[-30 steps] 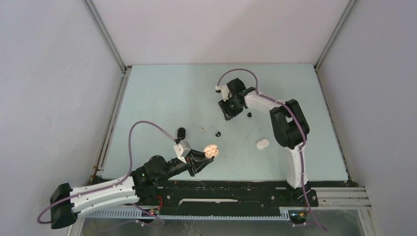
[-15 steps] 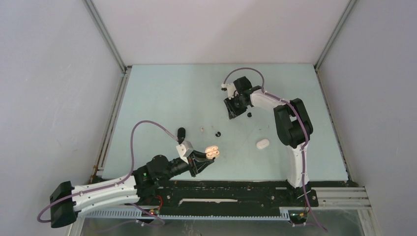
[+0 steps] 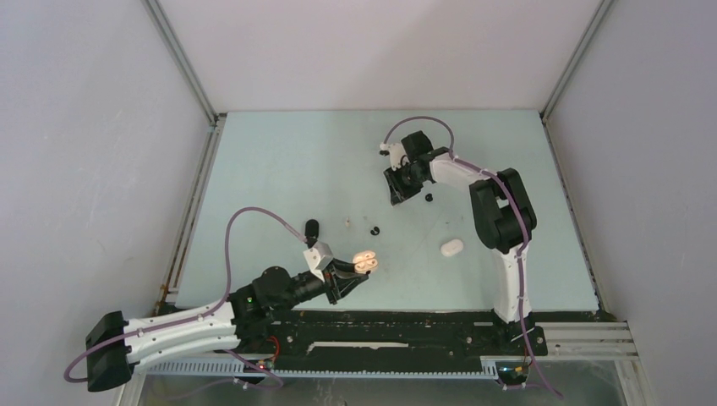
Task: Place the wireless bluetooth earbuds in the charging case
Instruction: Pick up the earbud from the center of the board.
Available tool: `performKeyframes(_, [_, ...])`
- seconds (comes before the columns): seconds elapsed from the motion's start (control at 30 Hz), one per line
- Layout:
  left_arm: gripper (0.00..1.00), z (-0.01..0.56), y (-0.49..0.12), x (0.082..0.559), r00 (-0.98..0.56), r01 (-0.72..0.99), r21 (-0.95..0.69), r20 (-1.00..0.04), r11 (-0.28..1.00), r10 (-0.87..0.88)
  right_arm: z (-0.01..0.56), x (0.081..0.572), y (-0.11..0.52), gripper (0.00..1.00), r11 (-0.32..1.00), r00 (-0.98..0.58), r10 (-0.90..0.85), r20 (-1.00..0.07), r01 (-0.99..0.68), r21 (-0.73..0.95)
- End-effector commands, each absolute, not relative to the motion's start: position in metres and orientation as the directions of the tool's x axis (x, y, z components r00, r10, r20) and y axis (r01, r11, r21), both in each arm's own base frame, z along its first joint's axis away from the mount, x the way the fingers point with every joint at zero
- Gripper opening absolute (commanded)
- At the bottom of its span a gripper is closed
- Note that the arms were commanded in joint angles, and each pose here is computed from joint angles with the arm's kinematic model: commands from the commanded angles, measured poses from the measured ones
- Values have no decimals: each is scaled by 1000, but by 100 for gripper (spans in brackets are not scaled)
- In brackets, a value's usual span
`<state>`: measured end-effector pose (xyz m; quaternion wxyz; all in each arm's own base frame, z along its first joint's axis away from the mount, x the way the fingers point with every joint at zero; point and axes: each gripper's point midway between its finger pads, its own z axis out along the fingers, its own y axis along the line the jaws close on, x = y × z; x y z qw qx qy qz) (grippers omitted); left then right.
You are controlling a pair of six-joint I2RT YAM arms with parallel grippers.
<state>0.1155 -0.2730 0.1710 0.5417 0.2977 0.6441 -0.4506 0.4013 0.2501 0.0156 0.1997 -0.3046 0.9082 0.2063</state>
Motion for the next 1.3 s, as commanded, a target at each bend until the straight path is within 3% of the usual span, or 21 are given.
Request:
performKeyframes(0.0, [0, 200, -278, 116, -197, 886, -251, -965, 391, -173, 13, 406, 255, 34, 732, -757, -444, -480, -615, 293])
performKeyframes(0.3, [0, 200, -280, 116, -192, 889, -243, -967, 388, -167, 34, 412, 240, 41, 759, -758, -405, -511, -591, 275])
performKeyframes(0.47, [0, 202, -280, 116, -191, 889, -242, -967, 388, -167, 42, 423, 231, 48, 784, -729, -442, -523, -597, 170])
performKeyframes(0.63, [0, 202, -281, 117, -190, 890, -239, -969, 389, -160, 35, 425, 228, 46, 773, -703, -529, -475, -631, 72])
performKeyframes(1.03, [0, 204, -276, 115, -192, 889, -244, -967, 389, -168, 24, 418, 230, 45, 749, -690, -584, -428, -661, 43])
performKeyframes(1.27, [0, 204, -276, 114, -193, 889, -246, -966, 387, -171, 43, 416, 229, 45, 741, -673, -576, -465, -670, 52])
